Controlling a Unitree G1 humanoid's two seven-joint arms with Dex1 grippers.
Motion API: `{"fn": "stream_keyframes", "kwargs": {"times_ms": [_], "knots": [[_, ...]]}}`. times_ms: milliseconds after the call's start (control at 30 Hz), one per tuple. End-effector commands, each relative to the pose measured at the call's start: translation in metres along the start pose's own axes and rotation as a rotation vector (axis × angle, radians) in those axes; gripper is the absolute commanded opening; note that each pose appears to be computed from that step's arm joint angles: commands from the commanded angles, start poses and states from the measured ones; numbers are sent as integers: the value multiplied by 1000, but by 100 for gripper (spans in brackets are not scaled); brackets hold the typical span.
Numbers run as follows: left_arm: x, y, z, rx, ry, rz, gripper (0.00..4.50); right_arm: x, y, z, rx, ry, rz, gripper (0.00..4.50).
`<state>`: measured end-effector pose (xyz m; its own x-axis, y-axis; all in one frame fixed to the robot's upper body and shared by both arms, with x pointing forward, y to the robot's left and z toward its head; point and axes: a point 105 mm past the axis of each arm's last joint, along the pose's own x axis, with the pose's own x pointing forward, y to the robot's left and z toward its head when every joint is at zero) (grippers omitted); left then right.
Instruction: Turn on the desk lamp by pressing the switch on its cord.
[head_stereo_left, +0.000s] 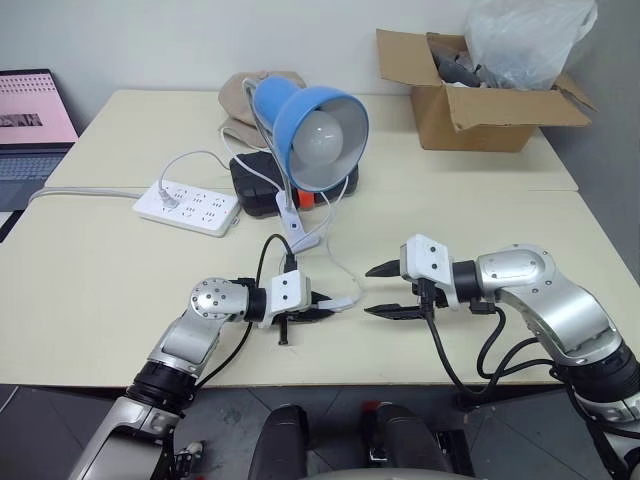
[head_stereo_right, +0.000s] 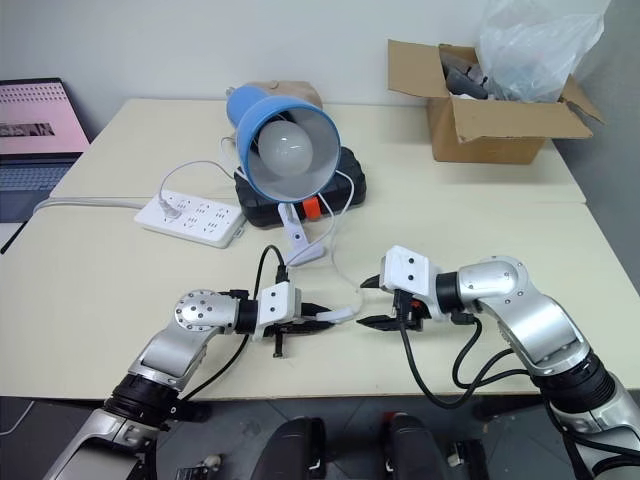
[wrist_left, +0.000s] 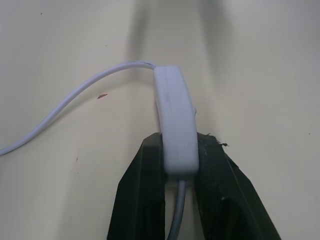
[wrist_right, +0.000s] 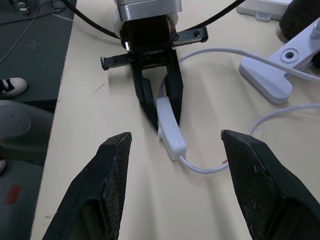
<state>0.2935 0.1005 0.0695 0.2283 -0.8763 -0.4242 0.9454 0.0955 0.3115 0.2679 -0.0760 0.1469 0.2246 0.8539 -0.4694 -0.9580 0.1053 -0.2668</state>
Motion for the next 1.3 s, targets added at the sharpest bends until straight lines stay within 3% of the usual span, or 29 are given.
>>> {"fn": "stream_keyframes", "kwargs": {"times_ms": [33, 133, 633, 733, 967, 1300], "knots": [[-2, 0, 5, 28, -14, -10, 186, -7, 0, 8, -27, -19, -22, 299], [-5, -6, 6, 31, -9, -54, 236, -8, 1, 7, -22, -14, -22, 299], [-6, 9, 6, 74, -15, 26, 236, -8, 3, 6, -12, -10, -13, 299], [-4, 11, 6, 77, -17, 29, 195, -8, 4, 6, -13, -9, -11, 299], [-2, 11, 7, 84, -17, 22, 42, -8, 4, 6, -15, -6, -6, 299], [-3, 12, 23, 77, -73, 1, 41, -4, 7, 15, -30, -39, 28, 299]]}}
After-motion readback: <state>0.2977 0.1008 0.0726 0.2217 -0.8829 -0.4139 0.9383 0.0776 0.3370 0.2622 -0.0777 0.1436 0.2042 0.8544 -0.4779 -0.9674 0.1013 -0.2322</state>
